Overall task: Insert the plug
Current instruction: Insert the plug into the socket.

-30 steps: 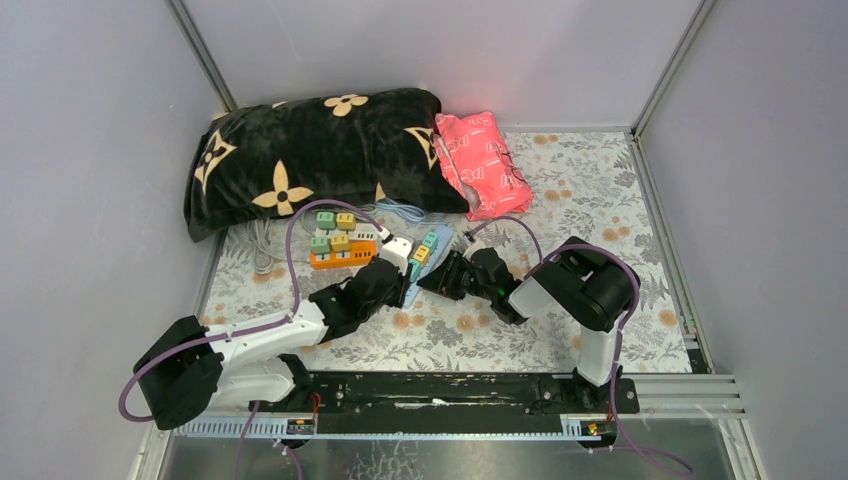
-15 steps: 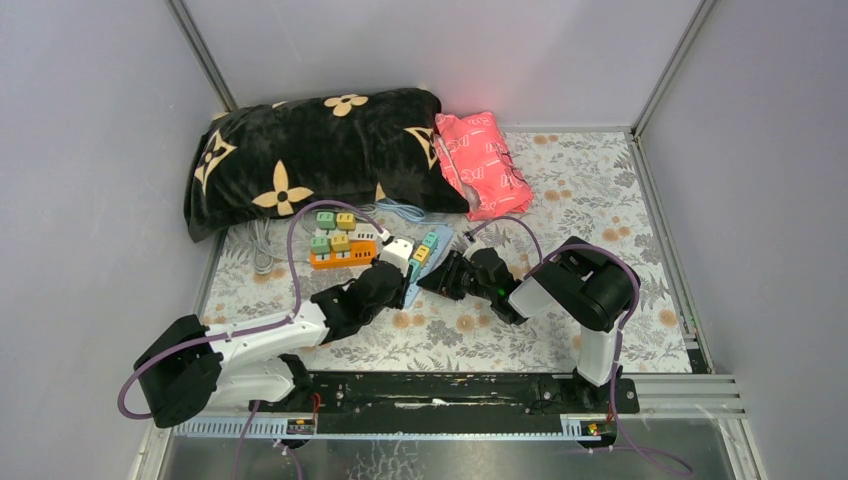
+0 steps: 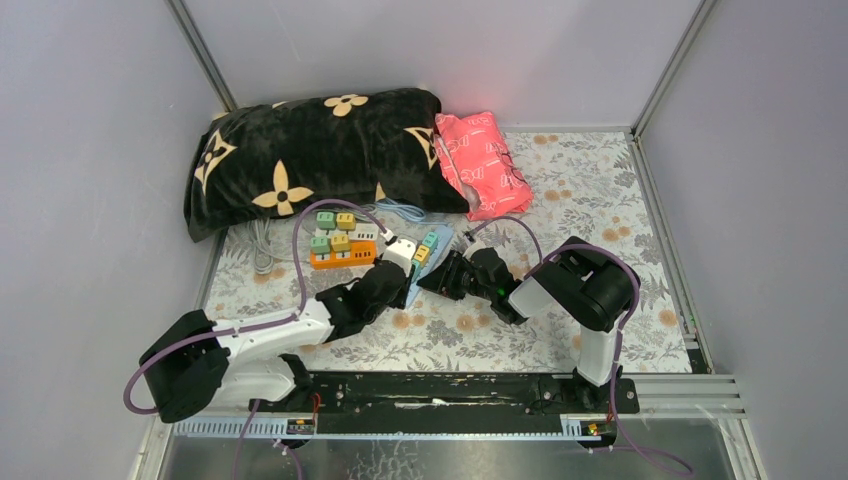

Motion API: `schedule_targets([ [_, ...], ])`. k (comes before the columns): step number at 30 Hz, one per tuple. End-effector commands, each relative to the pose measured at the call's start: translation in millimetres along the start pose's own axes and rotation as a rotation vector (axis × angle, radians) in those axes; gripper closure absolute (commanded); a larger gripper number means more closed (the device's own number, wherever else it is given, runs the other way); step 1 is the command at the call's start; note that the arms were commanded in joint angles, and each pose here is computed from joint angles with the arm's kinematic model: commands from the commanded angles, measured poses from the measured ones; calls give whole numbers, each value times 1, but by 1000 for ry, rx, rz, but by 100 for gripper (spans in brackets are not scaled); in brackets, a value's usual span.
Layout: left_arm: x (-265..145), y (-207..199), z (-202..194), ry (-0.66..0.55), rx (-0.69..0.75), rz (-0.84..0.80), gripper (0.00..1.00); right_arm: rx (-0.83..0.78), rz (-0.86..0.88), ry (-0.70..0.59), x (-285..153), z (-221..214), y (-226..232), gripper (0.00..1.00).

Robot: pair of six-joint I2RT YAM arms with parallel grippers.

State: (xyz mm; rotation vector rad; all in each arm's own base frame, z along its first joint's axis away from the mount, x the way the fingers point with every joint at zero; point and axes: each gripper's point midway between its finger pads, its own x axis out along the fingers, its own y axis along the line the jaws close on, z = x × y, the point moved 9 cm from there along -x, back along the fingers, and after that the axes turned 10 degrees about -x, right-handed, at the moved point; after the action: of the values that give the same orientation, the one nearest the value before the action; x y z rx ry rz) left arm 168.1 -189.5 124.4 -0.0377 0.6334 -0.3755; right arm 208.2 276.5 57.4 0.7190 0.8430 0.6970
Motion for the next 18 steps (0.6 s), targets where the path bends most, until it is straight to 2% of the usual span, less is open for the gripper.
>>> schedule_targets([
  [1,4,-7,8,-36,-26,-13,100,-21,-171,88,-4,-21,-29,64],
  [18,4,0,-20,120,-83,63,100,-26,-162,87,-4,-21,-28,64],
])
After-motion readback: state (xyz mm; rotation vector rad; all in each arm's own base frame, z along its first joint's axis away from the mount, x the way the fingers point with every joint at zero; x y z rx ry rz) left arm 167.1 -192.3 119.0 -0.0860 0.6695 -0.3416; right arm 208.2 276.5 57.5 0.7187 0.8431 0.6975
